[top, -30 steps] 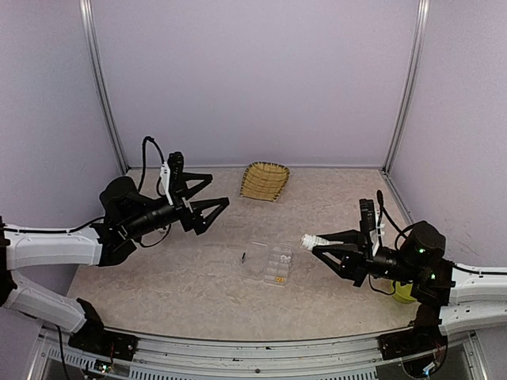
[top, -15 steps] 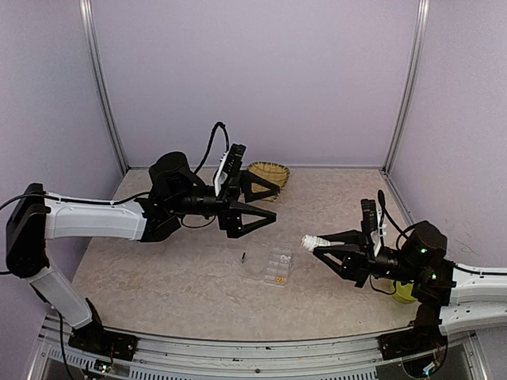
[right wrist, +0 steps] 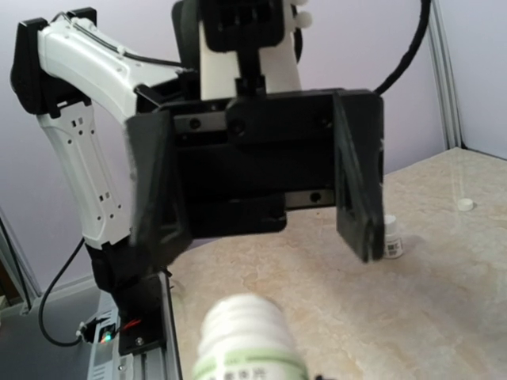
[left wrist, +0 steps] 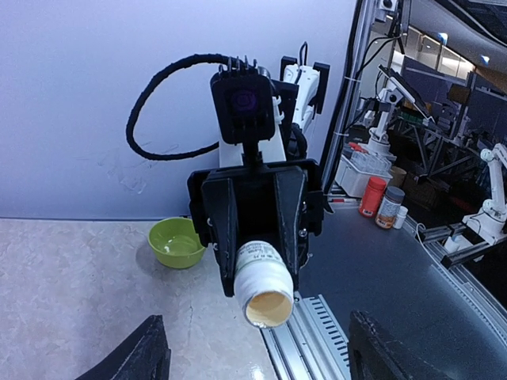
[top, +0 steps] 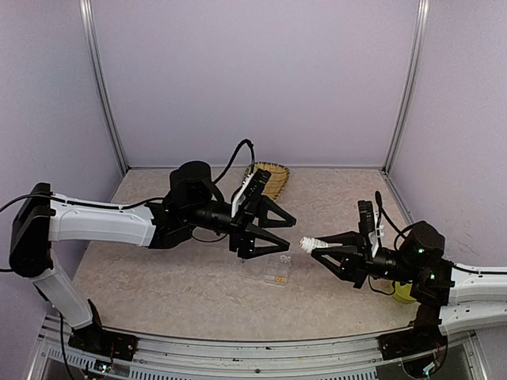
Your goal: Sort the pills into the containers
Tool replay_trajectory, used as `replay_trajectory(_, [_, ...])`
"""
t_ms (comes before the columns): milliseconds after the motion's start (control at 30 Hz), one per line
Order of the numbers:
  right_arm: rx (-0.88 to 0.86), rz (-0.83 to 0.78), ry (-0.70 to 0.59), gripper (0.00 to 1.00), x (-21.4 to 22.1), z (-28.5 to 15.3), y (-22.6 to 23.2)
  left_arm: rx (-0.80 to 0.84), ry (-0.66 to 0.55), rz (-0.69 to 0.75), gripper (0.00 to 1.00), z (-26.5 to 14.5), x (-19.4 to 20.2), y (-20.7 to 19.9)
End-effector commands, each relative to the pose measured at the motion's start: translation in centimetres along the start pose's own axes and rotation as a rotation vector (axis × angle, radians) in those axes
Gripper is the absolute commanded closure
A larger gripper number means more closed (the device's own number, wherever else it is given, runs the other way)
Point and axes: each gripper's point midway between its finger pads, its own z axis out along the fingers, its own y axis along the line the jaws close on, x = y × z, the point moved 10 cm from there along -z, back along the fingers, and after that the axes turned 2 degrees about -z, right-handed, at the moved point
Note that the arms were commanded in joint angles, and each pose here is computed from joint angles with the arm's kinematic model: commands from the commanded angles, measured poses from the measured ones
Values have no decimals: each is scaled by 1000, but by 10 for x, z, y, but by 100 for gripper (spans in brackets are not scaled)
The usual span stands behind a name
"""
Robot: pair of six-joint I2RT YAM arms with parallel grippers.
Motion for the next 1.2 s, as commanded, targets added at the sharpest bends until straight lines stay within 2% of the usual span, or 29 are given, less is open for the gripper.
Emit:
replay_trajectory(0, [-15,-10,-28,82,-7,2,0,-10,42,28,26,18,1,1])
replay_trajectory(167, [-18,-7,-26,82,-7,2,0,-2,68,26,31,28,5,2])
replay_trajectory(467, [-13,-10,-25,82,-7,2,0,1,98,30,49,34,5,1])
replay_trajectory(633, [-14,-10,-21,82,-7,4,0,6,94,35,55,34,4,1])
replay_trajectory(767, [-10,-13,-25,82,-8,3,0,15,97,38,72,35,4,1])
replay_trajectory(867, [-5,-14,-24,82,-8,3,0,16,100,38,81,34,5,1])
replay_trajectory(1067, [-3,-11,-22,82,-8,3,-1,19,99,40,90,33,4,-1])
replay_trajectory(1167, [-1,-11,-22,80,-7,3,-1,16,100,34,91,33,4,-1])
